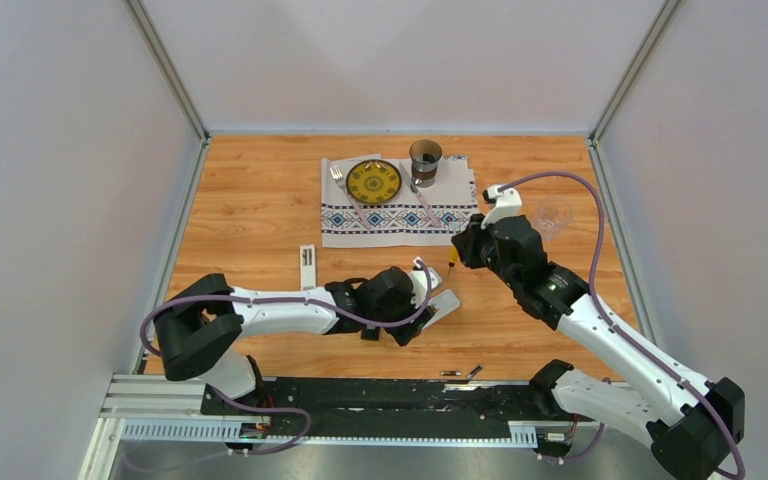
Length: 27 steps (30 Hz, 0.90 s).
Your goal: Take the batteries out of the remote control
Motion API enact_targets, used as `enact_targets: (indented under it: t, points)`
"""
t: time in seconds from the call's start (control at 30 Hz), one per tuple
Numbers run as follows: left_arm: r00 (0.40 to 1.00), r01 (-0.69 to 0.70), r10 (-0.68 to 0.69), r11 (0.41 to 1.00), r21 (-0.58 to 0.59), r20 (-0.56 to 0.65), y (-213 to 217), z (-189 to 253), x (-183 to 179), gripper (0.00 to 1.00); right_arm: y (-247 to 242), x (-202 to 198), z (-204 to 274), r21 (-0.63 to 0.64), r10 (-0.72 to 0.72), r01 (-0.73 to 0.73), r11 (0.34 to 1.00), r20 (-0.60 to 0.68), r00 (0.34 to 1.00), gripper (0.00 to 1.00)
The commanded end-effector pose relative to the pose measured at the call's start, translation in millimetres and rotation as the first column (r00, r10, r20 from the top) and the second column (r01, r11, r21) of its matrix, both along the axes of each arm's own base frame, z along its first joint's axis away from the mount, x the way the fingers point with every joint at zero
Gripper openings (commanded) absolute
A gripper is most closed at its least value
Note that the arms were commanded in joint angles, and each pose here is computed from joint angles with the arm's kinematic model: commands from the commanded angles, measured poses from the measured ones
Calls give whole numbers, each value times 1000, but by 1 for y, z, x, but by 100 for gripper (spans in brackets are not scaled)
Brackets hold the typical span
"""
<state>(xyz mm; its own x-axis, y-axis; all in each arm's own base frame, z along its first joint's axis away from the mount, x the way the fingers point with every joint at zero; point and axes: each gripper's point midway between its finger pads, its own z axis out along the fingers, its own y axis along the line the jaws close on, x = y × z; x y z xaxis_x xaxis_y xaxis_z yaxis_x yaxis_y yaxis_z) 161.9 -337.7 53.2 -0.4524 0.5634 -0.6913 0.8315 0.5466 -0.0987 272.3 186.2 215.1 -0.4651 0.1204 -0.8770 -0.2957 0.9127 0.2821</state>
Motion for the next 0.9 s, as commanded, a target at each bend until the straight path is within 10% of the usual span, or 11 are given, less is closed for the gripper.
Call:
enact_targets:
  t: [0.0,0.6,0.87]
  points:
    - [999,29,-25,997,-75,45,-28,9,5,78,7,-2,-3,33,11,-10,999,-30,999,0]
    - [999,1,-4,998,65,52,-18,-40,9,76,19,-10,-22,65,68,-62,996,-92,993,0]
    - [1000,-6,4,999,49,26,-12,-41,2,27,19,-8,-34,77,52,-45,996,-94,994,0]
